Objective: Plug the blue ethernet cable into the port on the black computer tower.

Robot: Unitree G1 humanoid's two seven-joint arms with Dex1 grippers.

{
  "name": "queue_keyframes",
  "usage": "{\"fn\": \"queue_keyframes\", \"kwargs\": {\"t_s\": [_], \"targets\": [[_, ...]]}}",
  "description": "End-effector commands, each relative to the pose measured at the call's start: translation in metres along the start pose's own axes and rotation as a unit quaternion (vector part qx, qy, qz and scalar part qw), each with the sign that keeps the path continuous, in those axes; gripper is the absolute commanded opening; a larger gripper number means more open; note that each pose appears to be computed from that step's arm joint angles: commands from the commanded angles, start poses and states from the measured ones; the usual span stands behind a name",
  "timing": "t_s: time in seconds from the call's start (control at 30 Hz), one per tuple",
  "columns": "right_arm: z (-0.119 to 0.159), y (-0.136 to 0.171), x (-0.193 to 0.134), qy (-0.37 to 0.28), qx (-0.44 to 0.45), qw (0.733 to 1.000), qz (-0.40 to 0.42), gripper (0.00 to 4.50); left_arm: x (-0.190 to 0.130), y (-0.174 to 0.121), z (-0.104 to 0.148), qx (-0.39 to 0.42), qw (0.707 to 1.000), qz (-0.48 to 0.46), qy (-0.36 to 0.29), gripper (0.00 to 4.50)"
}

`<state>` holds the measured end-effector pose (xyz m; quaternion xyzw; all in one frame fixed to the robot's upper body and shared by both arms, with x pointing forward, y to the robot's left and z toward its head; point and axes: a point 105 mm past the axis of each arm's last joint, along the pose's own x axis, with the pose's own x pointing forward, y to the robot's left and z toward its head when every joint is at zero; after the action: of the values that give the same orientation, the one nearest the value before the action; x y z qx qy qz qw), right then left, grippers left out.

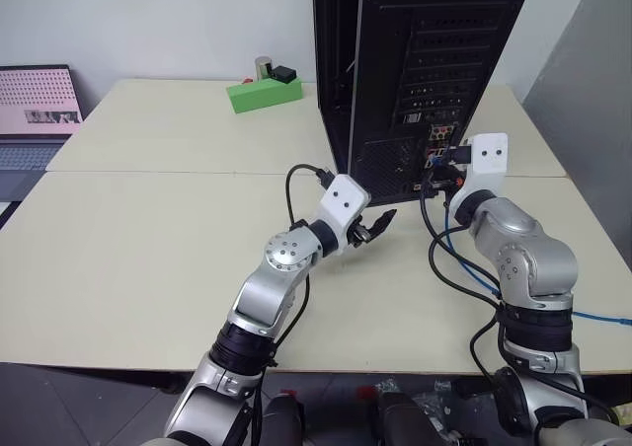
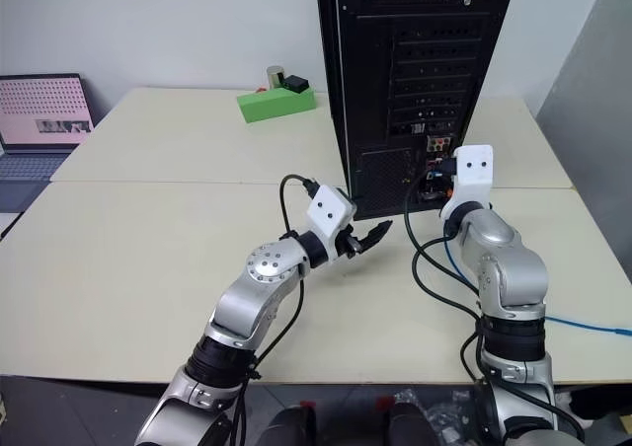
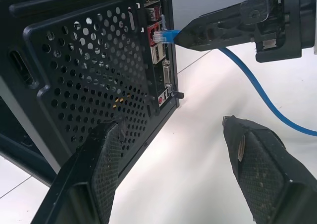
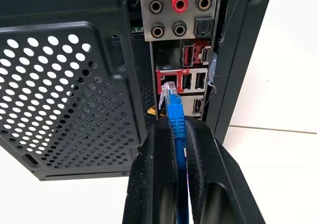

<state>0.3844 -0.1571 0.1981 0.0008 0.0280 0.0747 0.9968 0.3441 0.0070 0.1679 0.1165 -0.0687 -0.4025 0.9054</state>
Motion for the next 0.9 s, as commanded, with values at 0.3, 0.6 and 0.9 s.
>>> {"fn": "queue_keyframes", "kwargs": {"t_s": [0.3,0.6,0.9], "targets": [[0.0224,-0.0010,-0.0001,-0.041,-0.020,0.999,-0.002,0.00,-0.0004,-0.0036,0.0152,0.015,0.999,-0.003,-0.029,3.33],[0.0228,0.0050,0.0015,-0.040,-0.026,0.999,0.013,0.00,0.0004,-0.0041,0.0148,0.016,0.999,-0.003,-0.028,3.33],[0.0233,0.0067,0.0018,-0.040,-0.034,0.998,0.019,0.00,0.0015,-0.0038,0.0155,0.017,0.999,-0.003,-0.030,3.33]]}}
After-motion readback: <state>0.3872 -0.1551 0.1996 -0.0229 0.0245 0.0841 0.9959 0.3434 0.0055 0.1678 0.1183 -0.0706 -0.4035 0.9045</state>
